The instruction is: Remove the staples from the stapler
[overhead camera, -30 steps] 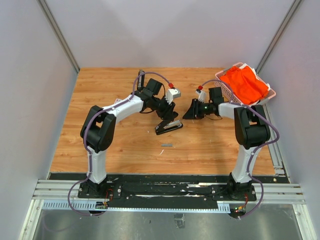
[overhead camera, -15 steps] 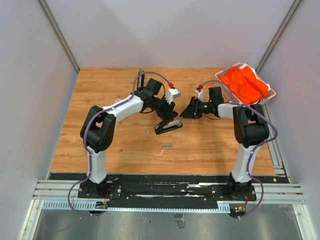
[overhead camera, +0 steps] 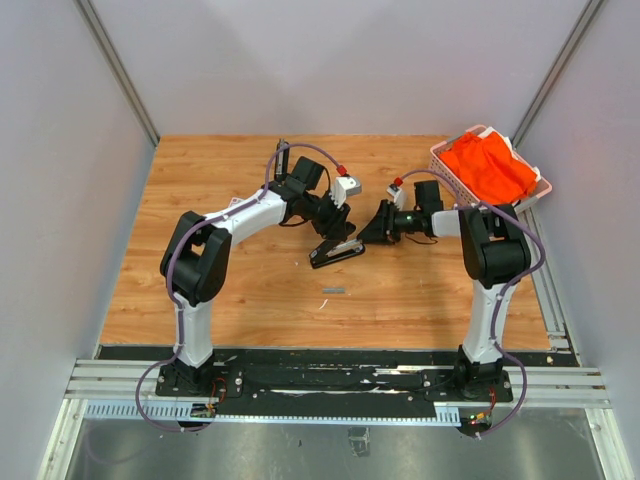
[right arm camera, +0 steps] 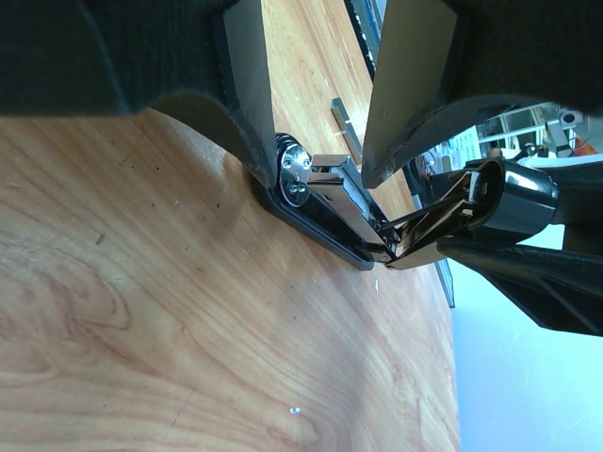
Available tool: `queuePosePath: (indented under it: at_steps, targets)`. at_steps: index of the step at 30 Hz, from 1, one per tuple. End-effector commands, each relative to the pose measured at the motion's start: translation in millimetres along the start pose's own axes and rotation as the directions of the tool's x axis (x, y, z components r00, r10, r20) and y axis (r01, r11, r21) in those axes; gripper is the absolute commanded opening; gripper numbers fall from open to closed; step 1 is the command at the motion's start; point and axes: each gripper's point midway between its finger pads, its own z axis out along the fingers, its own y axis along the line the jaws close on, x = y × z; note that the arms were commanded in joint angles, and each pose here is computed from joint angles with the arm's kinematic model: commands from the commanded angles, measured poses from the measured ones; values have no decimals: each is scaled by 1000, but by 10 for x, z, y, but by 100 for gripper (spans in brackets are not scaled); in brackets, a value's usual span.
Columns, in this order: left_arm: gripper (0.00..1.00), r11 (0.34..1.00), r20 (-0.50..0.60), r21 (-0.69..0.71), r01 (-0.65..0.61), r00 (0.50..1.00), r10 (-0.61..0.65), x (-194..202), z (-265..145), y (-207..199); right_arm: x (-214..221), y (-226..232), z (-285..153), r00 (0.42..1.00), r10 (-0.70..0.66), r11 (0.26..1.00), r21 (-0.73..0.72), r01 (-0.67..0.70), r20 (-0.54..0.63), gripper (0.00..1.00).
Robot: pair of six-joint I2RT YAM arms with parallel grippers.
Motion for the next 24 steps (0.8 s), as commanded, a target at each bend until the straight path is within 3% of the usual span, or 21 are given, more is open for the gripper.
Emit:
queuePosePath:
  at_steps: [1,24]
  targets:
    - [0,996,85,-23,-87,992,88,-342,-154,-48,74,34,60,999,21,999,-42,-23,-36,43]
    - [0,989,58,-52,-137,988,140,-290,-123,-63,66,199,97,999,3,996,-92,-8,-53,39]
